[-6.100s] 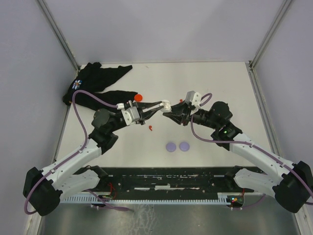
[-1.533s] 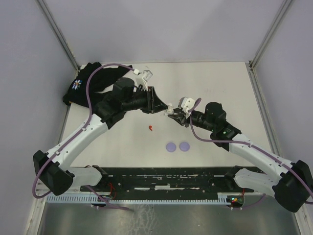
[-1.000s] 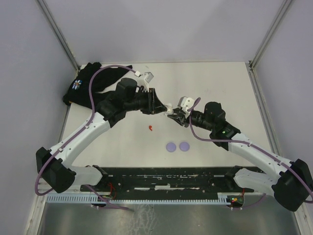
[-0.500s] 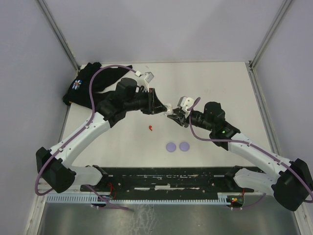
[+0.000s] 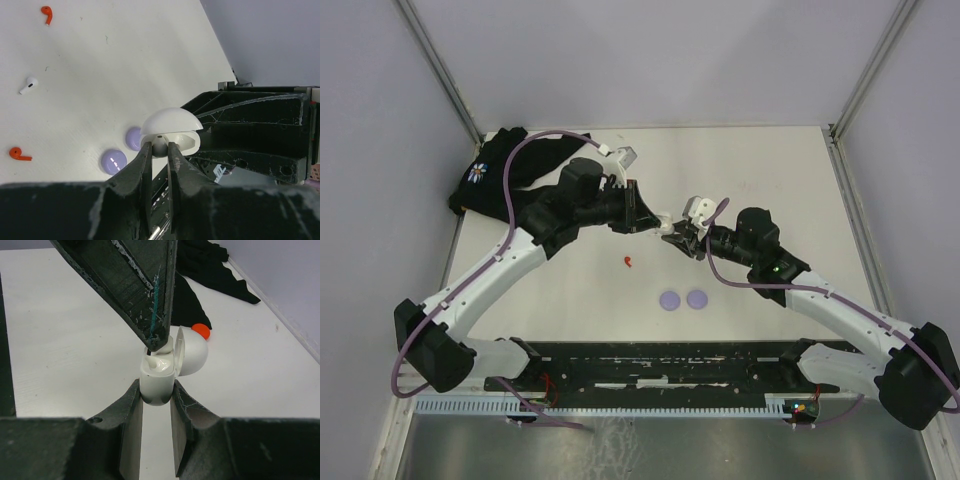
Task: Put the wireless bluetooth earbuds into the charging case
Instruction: Place the earbud in the charging case.
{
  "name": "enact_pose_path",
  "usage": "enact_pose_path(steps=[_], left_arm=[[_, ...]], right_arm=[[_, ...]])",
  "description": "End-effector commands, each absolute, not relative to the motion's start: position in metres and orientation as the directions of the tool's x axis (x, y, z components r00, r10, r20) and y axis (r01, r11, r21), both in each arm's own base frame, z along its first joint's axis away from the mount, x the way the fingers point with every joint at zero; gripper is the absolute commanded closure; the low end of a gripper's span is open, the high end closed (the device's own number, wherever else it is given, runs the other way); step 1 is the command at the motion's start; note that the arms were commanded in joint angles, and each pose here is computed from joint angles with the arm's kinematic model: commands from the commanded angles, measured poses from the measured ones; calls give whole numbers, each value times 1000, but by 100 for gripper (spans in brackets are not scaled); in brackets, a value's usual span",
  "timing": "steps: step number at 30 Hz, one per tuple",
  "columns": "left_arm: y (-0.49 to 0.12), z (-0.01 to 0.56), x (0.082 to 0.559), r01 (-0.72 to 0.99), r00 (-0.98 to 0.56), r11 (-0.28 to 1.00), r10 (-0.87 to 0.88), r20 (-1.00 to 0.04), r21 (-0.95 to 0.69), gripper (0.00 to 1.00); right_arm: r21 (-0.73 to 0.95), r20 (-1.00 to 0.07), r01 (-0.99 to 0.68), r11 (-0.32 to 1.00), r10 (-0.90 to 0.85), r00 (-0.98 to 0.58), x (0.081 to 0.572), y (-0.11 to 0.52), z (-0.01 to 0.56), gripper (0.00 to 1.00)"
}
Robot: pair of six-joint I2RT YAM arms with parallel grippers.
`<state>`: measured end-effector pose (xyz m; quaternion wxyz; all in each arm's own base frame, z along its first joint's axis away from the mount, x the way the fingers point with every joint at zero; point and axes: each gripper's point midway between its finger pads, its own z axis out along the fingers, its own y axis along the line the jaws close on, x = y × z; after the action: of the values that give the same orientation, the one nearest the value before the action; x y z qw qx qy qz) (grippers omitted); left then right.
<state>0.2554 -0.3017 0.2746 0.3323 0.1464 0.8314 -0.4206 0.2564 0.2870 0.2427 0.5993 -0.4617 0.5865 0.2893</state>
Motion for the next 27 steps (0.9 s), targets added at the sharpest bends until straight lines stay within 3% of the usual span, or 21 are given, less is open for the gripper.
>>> enact_pose_path(steps=[1,7,27], left_arm=[[-305,303,247,611,-667,572,1,-745,-547,88],[-292,311,252,619,-632,611,16,-775,-493,90],[-282,331,244,655,-595,573,-9,-804,-492,91]], right_arm=[[-274,-962,-863,425,-134,239,261,291,274,98],[-269,-963,-865,424,-141,231,260,290,268,98],[-251,-967,-868,427,-138,212,258,288,261,98]])
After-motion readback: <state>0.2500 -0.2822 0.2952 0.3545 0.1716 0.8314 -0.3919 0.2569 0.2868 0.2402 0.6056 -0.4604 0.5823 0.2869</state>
